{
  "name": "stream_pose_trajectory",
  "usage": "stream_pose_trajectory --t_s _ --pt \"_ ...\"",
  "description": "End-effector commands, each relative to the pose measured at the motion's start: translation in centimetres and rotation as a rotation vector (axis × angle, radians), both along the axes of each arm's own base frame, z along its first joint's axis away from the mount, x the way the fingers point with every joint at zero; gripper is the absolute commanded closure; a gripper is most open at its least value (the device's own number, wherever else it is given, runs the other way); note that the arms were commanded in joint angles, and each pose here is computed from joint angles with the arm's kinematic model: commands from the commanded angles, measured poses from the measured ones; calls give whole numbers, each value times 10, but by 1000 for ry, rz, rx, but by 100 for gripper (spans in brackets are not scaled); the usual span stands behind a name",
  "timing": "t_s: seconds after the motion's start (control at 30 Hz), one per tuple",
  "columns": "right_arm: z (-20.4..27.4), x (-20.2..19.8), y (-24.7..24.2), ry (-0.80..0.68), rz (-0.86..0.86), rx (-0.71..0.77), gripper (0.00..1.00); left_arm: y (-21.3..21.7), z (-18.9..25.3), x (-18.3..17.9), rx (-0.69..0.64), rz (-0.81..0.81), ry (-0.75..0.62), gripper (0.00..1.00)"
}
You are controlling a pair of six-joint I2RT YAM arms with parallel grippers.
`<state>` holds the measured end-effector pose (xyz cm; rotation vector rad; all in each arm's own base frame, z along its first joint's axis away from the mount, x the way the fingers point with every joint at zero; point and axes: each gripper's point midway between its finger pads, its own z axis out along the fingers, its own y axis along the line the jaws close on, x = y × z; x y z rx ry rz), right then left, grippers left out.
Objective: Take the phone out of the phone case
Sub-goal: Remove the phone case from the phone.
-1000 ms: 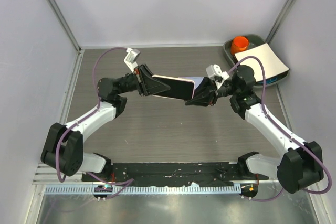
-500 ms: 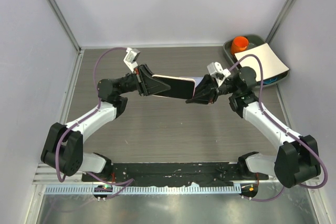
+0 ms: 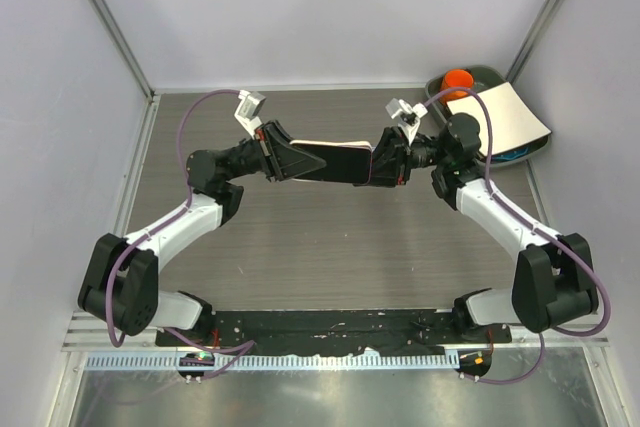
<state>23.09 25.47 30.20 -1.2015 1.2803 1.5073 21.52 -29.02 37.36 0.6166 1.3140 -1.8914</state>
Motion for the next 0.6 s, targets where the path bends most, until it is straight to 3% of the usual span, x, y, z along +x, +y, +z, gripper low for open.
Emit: stream_pose_trajectory --t_s 0.0,0.27,0.47,0.57 --pt "27 80 5 58 -350 109 99 -8 11 -102 43 -365 -173 100" --pt "13 93 11 251 -339 117 99 -9 11 -105 46 -379 -184 100" --pt "15 92 13 284 -318 119 99 -10 9 -104 43 -373 -197 100" --pt "29 78 11 250 -278 127 94 -11 6 -98 38 -341 -206 100"
